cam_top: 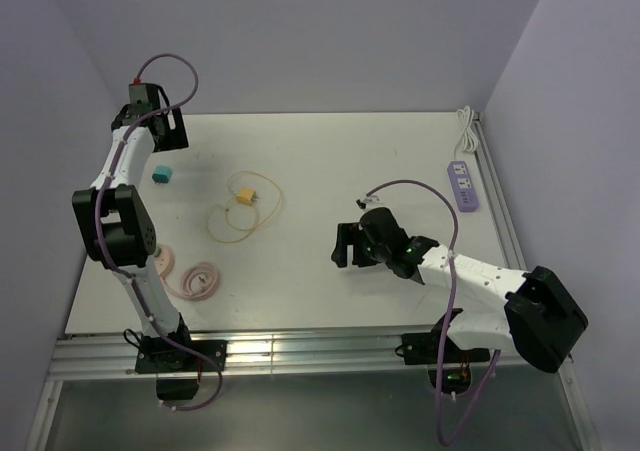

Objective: Insert the plug

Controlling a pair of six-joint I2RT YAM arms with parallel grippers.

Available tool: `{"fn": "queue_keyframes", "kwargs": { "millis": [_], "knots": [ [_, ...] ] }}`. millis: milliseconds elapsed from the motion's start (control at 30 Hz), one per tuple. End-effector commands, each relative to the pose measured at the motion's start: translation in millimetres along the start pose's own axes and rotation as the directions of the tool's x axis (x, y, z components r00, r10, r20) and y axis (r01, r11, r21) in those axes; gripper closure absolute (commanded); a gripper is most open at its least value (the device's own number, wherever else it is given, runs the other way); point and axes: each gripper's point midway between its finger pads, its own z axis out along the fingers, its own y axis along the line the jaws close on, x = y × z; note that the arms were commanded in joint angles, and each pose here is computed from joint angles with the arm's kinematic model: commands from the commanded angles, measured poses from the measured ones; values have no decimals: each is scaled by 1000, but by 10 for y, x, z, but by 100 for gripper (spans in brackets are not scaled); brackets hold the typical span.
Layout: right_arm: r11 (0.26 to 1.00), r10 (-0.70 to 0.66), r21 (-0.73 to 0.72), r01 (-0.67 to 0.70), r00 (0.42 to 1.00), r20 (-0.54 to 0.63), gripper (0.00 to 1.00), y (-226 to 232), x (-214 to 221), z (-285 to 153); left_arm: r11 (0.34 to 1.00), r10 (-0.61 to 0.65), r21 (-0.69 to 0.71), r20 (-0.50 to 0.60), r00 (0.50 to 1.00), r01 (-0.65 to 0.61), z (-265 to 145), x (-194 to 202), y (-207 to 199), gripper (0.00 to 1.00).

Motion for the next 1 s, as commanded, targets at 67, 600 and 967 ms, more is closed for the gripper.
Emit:
{"fn": "queue_keyframes", "kwargs": {
  "millis": [67,600,967],
  "knots": [
    [999,-21,-28,22,1000,23,14,86,-106,3,999,41,-2,18,999,-41,231,-176,159,0],
    [999,-26,22,26,1000,14,15,9,-104,42,999,43,-14,-50,998,-44,769,77,219,1],
    [999,-26,36,25,1000,5,15,-7,-107,87,998,39,-45,-91,995,-43,998,254,293,2]
  ]
}}
